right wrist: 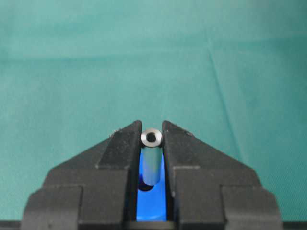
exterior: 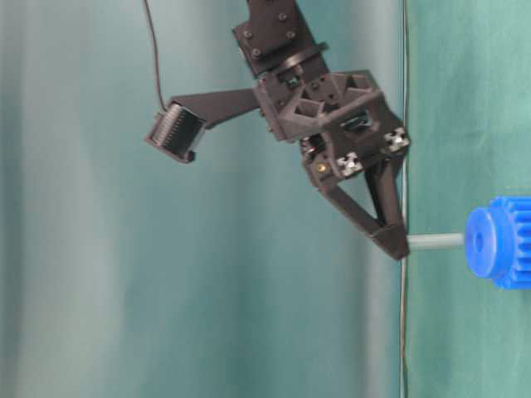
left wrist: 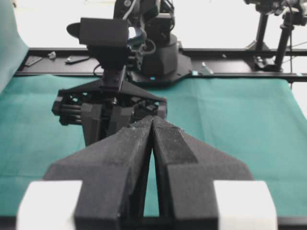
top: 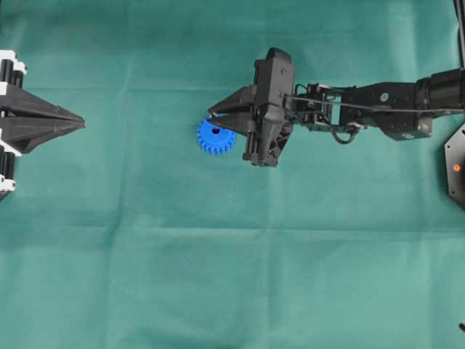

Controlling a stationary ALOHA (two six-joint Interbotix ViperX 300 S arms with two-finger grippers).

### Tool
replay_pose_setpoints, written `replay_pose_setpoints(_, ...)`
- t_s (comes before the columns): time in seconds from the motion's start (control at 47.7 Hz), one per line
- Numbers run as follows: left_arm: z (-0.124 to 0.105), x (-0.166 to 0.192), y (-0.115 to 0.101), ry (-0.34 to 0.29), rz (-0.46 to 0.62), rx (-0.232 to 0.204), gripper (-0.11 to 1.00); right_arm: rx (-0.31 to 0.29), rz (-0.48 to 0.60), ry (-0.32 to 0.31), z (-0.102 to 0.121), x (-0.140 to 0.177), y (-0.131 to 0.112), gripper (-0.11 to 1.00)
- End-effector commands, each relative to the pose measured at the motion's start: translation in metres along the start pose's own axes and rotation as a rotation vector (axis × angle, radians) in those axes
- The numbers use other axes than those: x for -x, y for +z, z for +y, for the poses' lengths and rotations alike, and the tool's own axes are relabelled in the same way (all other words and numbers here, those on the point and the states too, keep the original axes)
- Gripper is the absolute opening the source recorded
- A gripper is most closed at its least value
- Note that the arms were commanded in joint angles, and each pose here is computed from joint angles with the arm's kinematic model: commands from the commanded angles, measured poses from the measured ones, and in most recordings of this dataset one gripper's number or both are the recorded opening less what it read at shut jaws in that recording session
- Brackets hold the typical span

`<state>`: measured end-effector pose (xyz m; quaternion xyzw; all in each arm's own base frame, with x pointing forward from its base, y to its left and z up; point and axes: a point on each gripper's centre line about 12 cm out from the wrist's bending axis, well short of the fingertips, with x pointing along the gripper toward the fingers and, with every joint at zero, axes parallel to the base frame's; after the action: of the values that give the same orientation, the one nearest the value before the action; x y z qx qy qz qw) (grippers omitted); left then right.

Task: Insert the shaft placed at a random location into the center hole of the small gear at another random location.
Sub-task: 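Lower the shaft with the right gripper into the gear's center hole, then open the right gripper and lift it off the inserted shaft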

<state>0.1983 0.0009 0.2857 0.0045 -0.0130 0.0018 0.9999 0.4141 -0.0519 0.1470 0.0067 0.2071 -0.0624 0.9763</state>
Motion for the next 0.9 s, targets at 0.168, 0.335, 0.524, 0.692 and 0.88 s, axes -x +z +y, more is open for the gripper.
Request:
replay_pose_setpoints(0.168, 0.002, -0.003, 0.006, 0.007, -0.015, -0.002, 0.00, 0.003, -0.045, 0.007, 0.004, -0.002, 0.008, 0.13)
replay_pose_setpoints(0.335, 0.003, -0.003, 0.006, 0.015, -0.014, -0.002, 0.00, -0.002, -0.035, 0.006, 0.005, -0.004, 0.004, 0.13)
replay_pose_setpoints(0.524, 0.003, -0.003, 0.005, 0.015, -0.009, -0.002, 0.00, -0.004, -0.032, 0.004, 0.004, -0.007, -0.001, 0.13)
replay_pose_setpoints(0.692, 0.003, -0.003, 0.005, 0.015, -0.006, -0.002, 0.00, -0.006, -0.017, 0.003, 0.004, -0.012, -0.009, 0.13)
replay_pose_setpoints(0.88, 0.003, -0.003, 0.005, 0.015, -0.006, -0.002, 0.00, -0.011, 0.009, 0.001, 0.004, -0.016, -0.018, 0.13)
